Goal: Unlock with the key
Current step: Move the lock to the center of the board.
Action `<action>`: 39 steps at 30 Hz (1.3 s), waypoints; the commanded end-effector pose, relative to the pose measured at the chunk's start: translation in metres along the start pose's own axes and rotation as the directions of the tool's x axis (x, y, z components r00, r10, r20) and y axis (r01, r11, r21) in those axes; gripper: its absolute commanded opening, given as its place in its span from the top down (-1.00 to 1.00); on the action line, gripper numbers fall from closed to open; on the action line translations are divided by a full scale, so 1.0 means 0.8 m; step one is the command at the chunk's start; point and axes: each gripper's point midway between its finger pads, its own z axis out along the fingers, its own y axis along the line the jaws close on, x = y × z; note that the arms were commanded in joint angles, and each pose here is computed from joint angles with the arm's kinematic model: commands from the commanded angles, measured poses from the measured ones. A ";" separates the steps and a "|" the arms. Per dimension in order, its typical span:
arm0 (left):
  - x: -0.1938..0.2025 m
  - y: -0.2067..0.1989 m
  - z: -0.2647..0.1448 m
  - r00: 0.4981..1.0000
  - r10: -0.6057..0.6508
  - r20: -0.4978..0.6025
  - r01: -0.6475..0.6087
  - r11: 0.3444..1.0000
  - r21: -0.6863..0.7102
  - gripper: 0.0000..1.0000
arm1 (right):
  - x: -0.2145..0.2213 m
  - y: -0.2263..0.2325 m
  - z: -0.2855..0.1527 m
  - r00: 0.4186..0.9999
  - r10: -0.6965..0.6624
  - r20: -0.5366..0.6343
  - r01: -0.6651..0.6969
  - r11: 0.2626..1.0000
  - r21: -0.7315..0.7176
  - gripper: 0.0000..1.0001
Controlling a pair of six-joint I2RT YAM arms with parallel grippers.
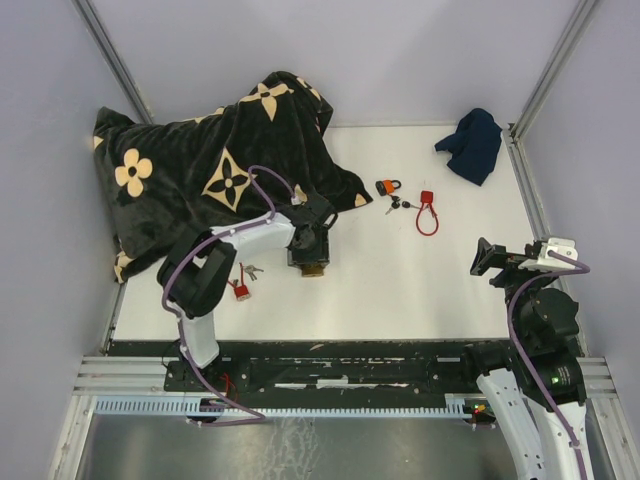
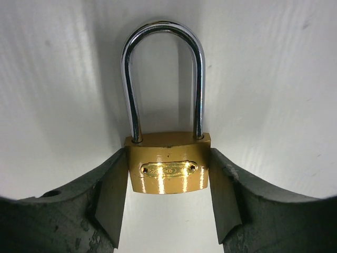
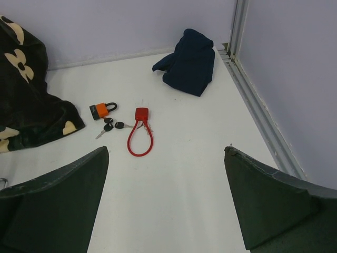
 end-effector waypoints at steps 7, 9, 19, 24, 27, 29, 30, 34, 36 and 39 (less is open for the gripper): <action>-0.036 -0.085 0.004 0.988 -0.132 0.076 0.128 0.991 0.046 -0.32 | -0.009 0.002 -0.001 1.000 -0.004 0.028 0.005 1.000 -0.013 -0.98; -0.038 -0.088 -0.001 0.988 -0.133 0.083 0.128 0.990 0.057 -0.46 | -0.009 0.003 -0.001 1.000 -0.004 0.028 0.005 1.000 -0.017 -0.98; -0.036 -0.056 -0.050 0.977 -0.141 0.159 0.132 0.989 0.064 -0.75 | -0.007 0.008 0.000 1.000 -0.008 0.021 0.009 0.999 -0.037 -0.98; -0.028 0.009 -0.074 0.965 -0.158 0.211 0.163 0.987 -0.006 -0.76 | -0.006 0.010 0.001 1.000 -0.008 0.019 0.008 0.999 -0.045 -0.98; -0.023 0.051 -0.080 0.960 -0.174 0.221 0.191 0.980 -0.061 -0.76 | -0.006 0.010 0.001 1.000 -0.008 0.016 0.009 0.999 -0.047 -0.98; -0.023 0.076 -0.085 0.954 -0.188 0.232 0.212 0.974 -0.080 -0.75 | -0.006 0.010 0.000 1.000 -0.010 0.017 0.011 0.999 -0.046 -0.97; -0.024 0.092 -0.085 0.952 -0.199 0.234 0.226 0.970 -0.094 -0.74 | -0.006 0.010 0.001 1.000 -0.009 0.017 0.010 0.999 -0.045 -0.98; -0.029 0.133 -0.087 0.959 -0.180 0.221 0.214 0.967 -0.141 -0.69 | -0.004 0.012 0.002 1.000 -0.012 0.009 0.013 0.999 -0.052 -0.98; -0.033 0.150 -0.088 0.969 -0.141 0.203 0.178 0.968 -0.178 -0.67 | -0.004 0.012 0.002 1.000 -0.012 0.010 0.012 0.999 -0.053 -0.98; -0.035 0.168 -0.088 0.988 -0.055 0.143 0.086 0.971 -0.223 -0.66 | -0.004 0.012 0.002 1.000 -0.013 0.012 0.013 0.999 -0.053 -0.98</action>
